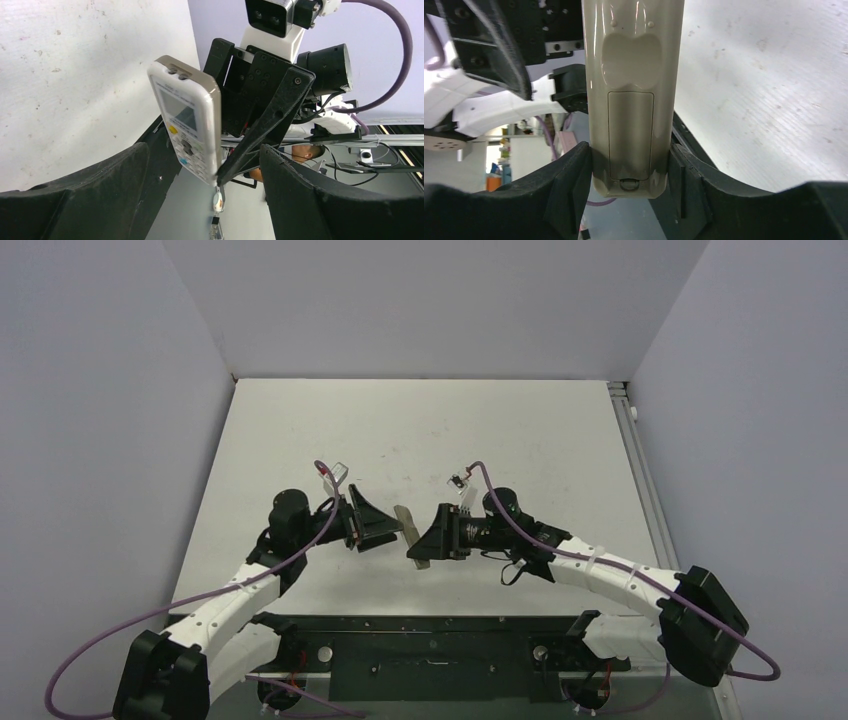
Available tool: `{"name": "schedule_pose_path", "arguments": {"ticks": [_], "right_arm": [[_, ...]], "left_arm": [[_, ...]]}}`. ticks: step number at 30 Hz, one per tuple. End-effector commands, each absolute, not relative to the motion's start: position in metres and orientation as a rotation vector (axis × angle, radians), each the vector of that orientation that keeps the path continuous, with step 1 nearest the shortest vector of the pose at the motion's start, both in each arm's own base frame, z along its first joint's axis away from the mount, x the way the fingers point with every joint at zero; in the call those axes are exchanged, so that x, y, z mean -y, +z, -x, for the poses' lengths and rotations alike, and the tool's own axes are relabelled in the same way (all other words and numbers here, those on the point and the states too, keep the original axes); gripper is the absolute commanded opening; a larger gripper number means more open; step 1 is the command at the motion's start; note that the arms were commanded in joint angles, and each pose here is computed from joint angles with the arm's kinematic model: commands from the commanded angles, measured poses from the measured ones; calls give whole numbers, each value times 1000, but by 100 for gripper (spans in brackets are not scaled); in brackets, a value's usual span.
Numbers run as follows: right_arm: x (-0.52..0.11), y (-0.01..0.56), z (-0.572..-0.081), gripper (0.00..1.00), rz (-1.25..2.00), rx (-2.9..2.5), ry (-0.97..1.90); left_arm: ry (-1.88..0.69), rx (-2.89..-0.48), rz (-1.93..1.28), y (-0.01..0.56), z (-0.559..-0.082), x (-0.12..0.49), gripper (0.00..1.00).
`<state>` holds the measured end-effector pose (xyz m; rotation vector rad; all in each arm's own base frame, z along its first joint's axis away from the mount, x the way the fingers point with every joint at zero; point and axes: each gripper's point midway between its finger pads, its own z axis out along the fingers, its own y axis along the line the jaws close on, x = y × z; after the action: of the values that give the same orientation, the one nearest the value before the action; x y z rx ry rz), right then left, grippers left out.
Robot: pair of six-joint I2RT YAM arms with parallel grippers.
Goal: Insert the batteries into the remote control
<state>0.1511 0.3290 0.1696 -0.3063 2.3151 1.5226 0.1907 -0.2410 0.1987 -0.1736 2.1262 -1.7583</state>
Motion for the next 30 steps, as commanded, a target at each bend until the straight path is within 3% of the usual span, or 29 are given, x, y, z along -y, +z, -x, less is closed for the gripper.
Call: {"name": "schedule_pose_path", "arguments": {"ticks": [1,14,30], "right_arm": [[-338,227,-150,9,308,-2068,1740],[-338,261,-138,9,263,-1901,1979],[-352,259,-129,9,318,-1919,1978]], "left_arm": [[-1819,-2025,104,220,-189,242,78],[-1954,-1851,74,257,-183,242,78],[-1994,-1801,38,279,-180,242,77]]}}
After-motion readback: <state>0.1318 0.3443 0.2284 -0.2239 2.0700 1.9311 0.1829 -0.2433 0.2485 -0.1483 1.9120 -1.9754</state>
